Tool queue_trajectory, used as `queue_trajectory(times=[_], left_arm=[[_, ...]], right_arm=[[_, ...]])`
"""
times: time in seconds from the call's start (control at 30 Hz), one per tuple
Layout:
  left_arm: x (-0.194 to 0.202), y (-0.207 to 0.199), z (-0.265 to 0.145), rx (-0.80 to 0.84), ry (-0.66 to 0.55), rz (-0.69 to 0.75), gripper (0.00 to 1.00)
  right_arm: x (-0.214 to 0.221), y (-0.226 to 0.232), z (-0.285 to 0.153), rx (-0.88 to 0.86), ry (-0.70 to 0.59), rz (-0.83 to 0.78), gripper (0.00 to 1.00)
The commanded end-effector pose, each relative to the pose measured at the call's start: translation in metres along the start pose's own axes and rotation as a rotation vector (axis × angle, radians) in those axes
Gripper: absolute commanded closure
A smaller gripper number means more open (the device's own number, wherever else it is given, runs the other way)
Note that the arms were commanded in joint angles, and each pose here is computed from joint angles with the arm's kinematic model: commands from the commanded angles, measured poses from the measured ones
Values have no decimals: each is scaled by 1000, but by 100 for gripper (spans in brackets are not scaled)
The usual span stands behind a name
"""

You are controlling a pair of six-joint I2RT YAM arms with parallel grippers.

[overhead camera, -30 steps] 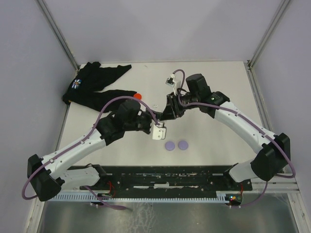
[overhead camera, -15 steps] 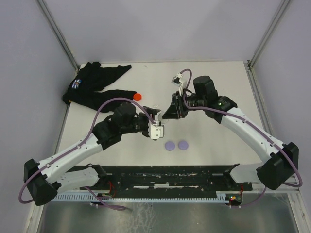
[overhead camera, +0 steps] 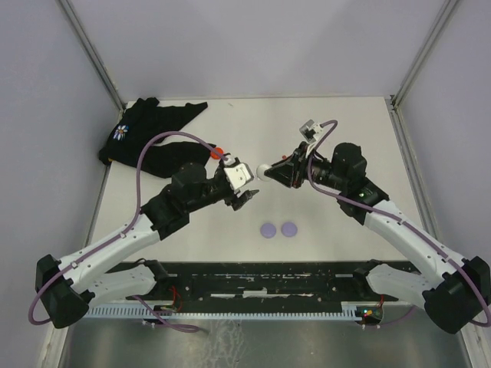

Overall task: Insert the wireless bluetooth earbuds into the charging case
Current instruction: Pick up the charging case at the center of the board.

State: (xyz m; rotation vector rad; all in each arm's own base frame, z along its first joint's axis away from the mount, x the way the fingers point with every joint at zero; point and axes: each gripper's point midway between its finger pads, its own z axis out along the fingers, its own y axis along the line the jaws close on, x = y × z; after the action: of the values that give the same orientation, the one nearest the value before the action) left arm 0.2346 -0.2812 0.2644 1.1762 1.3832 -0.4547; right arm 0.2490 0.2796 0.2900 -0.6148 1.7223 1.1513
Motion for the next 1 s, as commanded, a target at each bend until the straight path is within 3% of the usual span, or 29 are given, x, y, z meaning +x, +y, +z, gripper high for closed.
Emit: queue_trajectory(times=[0.0,0.23,0.47,0.97], left_arm=[[-47,23,-4,-103,-156,-286,20],[-72,48,-10,-58,-318,-587,21],[-97,49,-17,177,-506,-842,30],[-116,41,-14,342,-584,-917,49]], right_arm=[[-53,13,-7,-30,-263,-107,95],[-57,15,-7,-66,-351,-98,94],[-65,24,-8,-131,-420,-87,94],[-80,32,-14,-181,-532,-37,94]])
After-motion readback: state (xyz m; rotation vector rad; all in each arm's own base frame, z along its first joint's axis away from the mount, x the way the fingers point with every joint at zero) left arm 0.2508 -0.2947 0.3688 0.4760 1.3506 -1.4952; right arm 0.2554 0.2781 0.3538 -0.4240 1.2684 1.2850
